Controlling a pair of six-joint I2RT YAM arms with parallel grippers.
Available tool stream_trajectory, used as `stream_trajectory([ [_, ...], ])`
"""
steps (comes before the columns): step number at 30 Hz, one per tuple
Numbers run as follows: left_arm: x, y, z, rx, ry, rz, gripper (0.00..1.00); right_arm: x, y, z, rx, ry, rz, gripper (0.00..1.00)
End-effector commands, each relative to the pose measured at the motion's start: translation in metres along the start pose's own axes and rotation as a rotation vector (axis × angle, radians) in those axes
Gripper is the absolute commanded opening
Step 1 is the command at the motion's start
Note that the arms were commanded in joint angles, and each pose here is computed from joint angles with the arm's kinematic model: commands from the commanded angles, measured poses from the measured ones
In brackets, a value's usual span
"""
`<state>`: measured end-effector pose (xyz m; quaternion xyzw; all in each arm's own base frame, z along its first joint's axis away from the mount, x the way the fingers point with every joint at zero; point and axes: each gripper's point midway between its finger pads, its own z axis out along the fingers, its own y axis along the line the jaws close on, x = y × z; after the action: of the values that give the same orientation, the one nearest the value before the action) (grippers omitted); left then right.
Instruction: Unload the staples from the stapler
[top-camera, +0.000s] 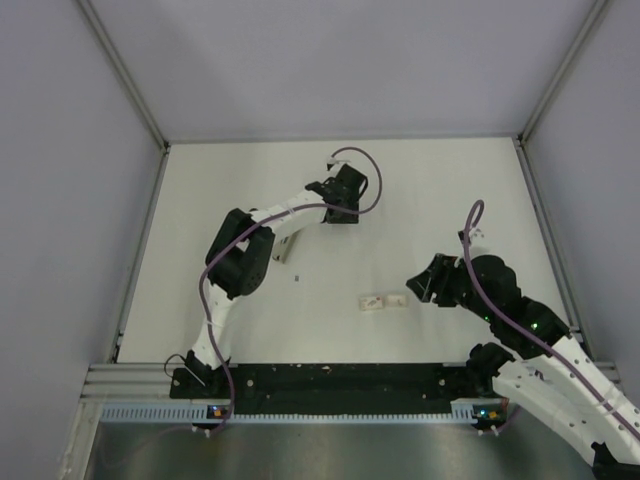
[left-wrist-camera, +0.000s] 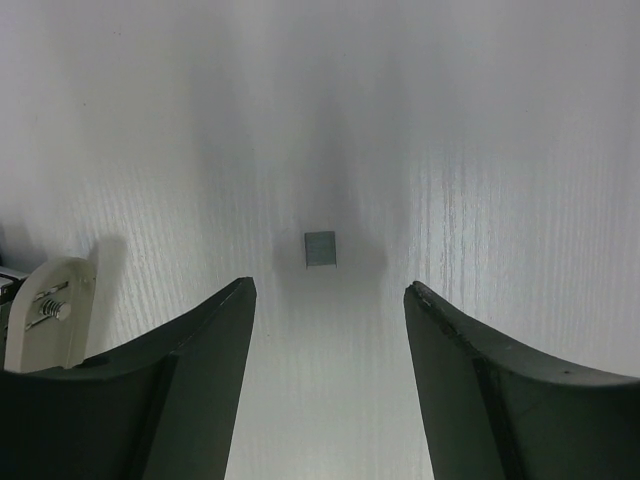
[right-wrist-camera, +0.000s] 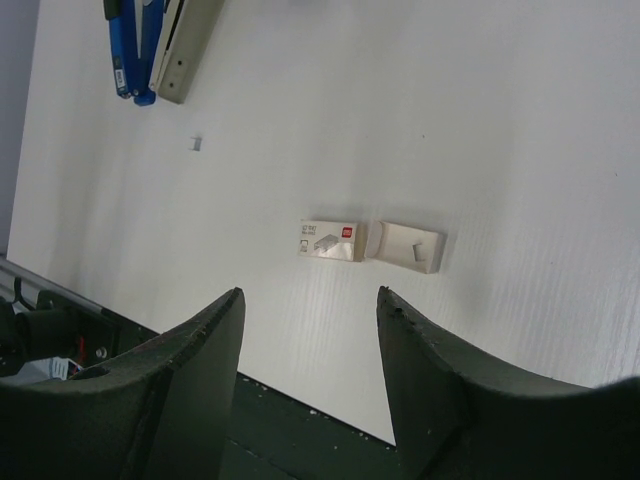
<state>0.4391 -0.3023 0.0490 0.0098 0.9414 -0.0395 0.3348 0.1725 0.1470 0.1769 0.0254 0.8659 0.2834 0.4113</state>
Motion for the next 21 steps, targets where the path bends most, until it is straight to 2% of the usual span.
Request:
stream_trajectory([
  [1, -0.016, -0.004, 0.002, -0.001, -0.042, 0.005, 0.66, -0.006, 0.004, -0.002, -0.018, -0.022, -0.005, 0.56],
  [12, -0.007, -0.005, 0.016, 0.005, -0.019, 0.052, 0.53, -0.006, 0.004, -0.002, -0.020, -0.022, -0.008, 0.56],
  [21, -0.006, -0.004, 0.026, 0.013, -0.006, 0.059, 0.37, -0.006, 0.003, -0.002, -0.014, -0.023, -0.008, 0.56],
])
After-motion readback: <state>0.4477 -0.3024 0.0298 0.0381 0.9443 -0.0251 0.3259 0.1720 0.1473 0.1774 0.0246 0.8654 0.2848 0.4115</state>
